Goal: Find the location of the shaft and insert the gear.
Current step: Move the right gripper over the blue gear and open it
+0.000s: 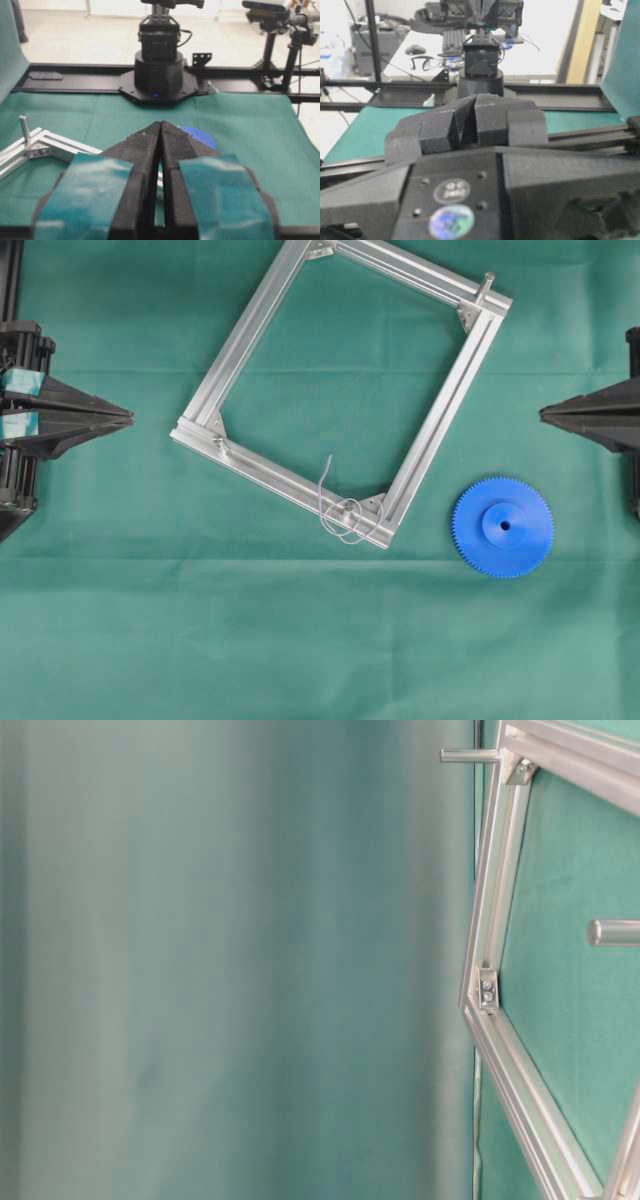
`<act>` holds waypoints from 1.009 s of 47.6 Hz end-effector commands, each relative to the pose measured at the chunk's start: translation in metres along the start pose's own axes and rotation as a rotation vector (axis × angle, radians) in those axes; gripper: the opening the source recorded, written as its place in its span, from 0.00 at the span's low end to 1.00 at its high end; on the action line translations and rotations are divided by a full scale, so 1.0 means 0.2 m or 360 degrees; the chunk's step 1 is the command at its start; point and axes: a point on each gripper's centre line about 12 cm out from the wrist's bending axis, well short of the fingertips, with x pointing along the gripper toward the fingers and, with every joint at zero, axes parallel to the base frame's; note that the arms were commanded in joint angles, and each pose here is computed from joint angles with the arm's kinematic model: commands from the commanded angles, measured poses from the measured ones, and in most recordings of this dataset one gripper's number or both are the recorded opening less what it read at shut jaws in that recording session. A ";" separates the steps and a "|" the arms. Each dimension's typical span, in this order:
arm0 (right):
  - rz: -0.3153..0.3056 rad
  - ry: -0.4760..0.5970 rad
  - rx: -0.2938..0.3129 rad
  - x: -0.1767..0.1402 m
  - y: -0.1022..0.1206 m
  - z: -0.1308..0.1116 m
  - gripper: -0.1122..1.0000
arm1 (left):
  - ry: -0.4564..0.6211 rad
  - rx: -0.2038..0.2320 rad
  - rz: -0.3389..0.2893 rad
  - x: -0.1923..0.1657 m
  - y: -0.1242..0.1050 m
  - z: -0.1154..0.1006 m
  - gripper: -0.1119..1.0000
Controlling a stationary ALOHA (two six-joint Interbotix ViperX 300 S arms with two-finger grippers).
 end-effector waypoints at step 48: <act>-0.0015 0.0869 0.0107 -0.02 0.01 -0.01 0.94 | 0.0134 -0.0012 0.0004 0.03 0.00 0.00 0.11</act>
